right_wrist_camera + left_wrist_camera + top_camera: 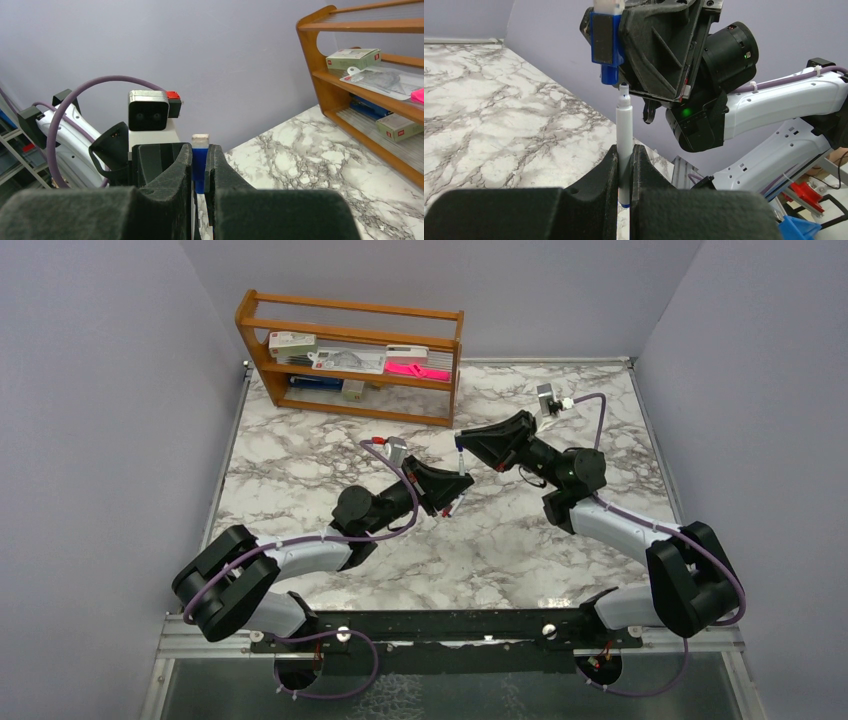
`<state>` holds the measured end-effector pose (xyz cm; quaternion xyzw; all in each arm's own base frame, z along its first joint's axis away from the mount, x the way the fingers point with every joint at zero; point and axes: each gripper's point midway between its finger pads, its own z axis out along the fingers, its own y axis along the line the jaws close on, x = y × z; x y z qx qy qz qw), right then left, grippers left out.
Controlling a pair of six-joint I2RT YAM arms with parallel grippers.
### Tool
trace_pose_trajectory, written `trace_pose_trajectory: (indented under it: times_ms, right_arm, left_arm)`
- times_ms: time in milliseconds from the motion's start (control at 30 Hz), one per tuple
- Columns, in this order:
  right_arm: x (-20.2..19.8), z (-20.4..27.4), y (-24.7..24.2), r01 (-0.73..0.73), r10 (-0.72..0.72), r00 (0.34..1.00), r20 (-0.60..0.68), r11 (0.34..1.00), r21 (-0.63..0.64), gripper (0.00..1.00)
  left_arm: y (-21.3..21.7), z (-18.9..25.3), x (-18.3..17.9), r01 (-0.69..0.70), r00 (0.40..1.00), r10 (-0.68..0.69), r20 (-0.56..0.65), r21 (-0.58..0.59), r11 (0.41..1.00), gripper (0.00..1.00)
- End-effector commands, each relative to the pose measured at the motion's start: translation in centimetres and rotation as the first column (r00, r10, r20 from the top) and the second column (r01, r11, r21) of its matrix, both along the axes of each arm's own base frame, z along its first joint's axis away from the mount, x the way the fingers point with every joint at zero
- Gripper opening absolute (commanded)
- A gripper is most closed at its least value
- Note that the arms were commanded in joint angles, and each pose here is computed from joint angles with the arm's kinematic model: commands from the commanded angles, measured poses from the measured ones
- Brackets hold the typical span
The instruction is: Insert the pens into the pen caps
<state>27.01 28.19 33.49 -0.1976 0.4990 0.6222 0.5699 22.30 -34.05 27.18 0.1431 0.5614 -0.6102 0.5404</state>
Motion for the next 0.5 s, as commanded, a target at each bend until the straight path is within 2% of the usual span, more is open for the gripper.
trace_pose_trajectory:
  times_ms: [0,467]
  right_arm:
    - [-0.2,0.5,-0.5,0.010,-0.010,1.000,0.014,1.000,0.021,0.02]
    - [-0.7,1.2,-0.6,0.000,-0.001,0.999,0.039,0.999,0.041,0.02]
  left_arm:
    - [0.3,2.5,0.2,-0.034,0.998,0.036,0.059,-0.038,0.999,0.00]
    - [-0.3,1.4,0.5,-0.023,0.999,0.023,0.045,-0.017,1.000,0.00]
